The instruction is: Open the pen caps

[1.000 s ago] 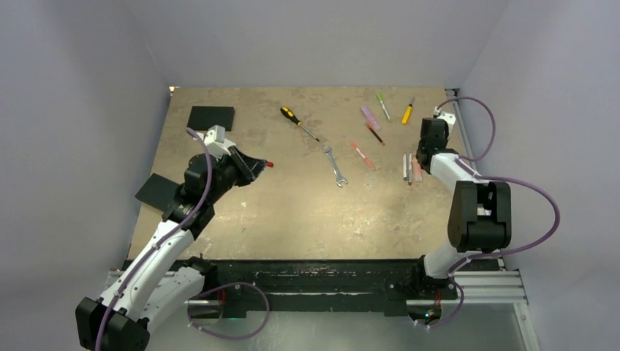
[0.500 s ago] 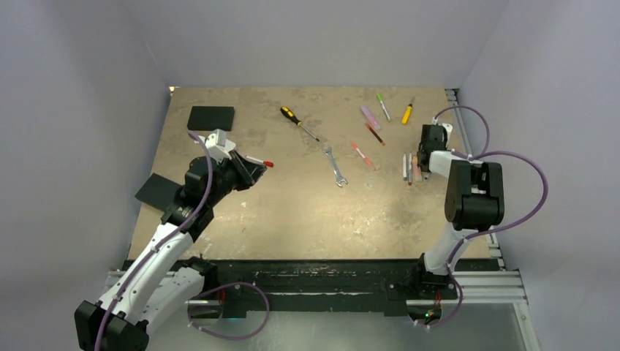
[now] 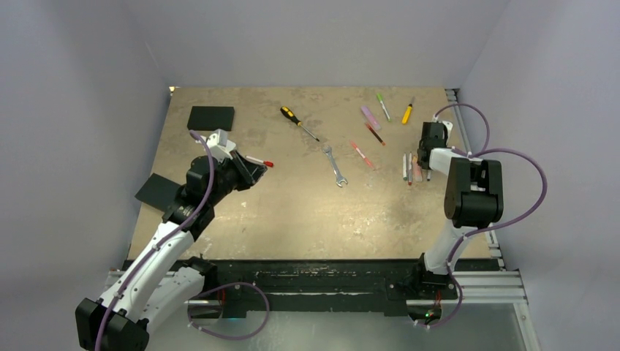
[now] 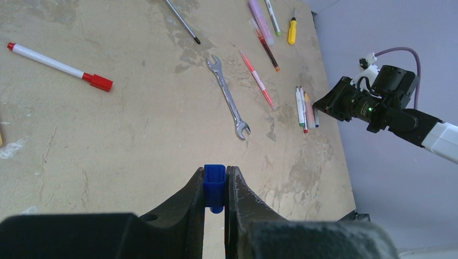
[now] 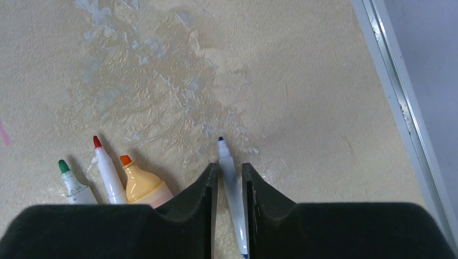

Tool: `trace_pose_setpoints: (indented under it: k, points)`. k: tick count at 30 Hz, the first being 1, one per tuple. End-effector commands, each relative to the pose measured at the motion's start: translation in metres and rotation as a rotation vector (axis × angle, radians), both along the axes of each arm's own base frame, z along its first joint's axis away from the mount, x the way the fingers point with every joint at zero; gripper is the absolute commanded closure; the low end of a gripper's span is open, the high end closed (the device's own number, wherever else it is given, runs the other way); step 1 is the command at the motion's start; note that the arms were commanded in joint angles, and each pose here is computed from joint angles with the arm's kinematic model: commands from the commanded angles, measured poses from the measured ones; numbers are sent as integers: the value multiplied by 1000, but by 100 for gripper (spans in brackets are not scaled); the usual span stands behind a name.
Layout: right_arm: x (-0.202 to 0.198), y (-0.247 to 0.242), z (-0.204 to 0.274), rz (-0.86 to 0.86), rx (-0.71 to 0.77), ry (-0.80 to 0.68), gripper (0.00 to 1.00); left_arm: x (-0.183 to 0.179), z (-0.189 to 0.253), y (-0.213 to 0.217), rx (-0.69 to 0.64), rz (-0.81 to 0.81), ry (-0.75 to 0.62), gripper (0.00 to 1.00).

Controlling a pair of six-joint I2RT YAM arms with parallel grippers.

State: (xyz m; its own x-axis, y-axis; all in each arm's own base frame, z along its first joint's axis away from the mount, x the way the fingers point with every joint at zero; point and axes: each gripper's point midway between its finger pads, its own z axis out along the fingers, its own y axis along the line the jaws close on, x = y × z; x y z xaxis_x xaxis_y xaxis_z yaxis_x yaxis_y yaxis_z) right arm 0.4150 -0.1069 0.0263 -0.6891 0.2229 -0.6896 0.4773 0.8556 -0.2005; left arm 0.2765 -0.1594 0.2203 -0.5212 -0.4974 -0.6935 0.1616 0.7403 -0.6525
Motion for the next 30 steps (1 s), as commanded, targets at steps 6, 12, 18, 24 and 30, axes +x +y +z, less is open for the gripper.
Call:
trace_pose_setpoints:
  k: [6,12,18,24,30]
  points:
    - [6,-1,9,-18,16,-27,74,1,4,-3,0,-18,-30,100]
    - [5,6,5,-5,58,-25,75,2,5,-4,-5,-21,-34,100]
    - [3,18,-2,-13,138,-34,77,1,6,-6,-15,-30,-36,100]
    - [-1,18,-1,-28,142,-44,81,0,6,-6,-18,-34,-38,100]
    - [-1,19,8,-28,140,-66,83,-3,9,-7,-31,-37,-44,100]
